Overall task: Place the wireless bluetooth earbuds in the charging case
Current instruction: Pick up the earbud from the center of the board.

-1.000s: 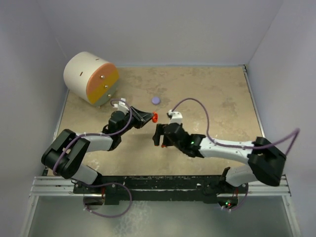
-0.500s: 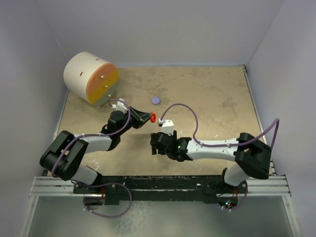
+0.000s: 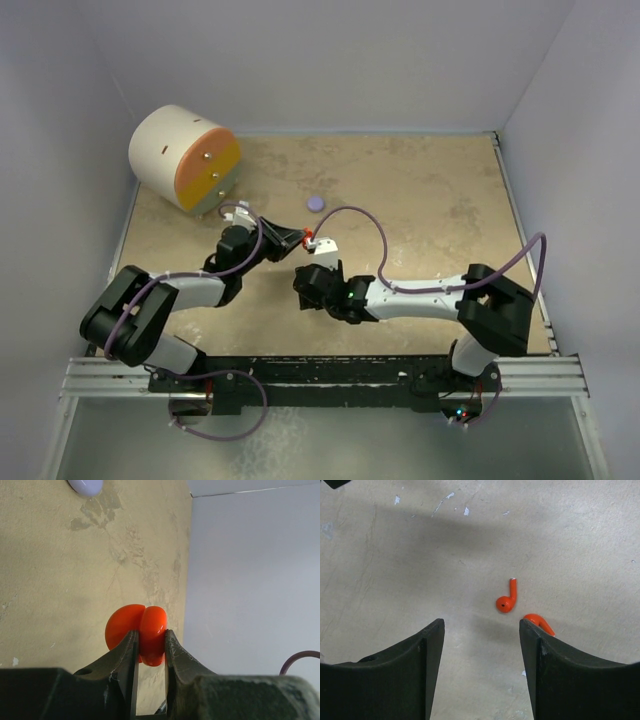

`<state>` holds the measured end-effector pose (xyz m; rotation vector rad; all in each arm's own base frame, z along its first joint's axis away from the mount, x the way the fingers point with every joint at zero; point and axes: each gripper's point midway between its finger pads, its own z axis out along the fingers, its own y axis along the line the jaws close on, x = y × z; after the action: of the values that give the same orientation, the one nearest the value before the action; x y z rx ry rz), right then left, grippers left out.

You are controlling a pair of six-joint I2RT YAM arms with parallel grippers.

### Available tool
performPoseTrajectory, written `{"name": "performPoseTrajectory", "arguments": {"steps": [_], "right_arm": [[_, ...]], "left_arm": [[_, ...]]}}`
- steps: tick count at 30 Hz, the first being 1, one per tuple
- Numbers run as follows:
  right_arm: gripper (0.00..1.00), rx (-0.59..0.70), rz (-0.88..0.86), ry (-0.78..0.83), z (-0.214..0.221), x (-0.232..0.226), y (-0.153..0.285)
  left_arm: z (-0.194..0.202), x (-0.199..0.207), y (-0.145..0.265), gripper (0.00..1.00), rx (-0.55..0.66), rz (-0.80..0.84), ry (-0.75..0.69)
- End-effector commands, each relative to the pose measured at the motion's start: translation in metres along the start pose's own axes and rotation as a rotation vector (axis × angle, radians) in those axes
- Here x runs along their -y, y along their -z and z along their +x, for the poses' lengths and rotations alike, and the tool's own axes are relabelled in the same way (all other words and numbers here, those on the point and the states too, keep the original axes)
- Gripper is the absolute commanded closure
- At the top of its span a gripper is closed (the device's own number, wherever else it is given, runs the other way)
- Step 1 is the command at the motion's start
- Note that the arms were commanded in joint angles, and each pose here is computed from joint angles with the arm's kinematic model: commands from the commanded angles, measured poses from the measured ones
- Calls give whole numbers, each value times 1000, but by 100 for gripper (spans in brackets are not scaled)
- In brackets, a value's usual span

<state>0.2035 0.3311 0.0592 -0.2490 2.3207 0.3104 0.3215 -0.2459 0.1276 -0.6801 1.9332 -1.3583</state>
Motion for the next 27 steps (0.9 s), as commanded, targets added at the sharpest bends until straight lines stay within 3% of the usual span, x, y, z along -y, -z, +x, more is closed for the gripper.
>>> {"name": "performPoseTrajectory", "arguments": {"steps": [1,14,27], "right_arm": [[36,59,24,-30,-23,2,5],[37,-17,61,20,-21,33,25],[38,-105,86,140,-8,44,15]], "left_arm": [[-8,24,7,100,24,82,-39],[-7,24,9,100,18,87,-36],[-8,25,10,100,22,85,-33]]}}
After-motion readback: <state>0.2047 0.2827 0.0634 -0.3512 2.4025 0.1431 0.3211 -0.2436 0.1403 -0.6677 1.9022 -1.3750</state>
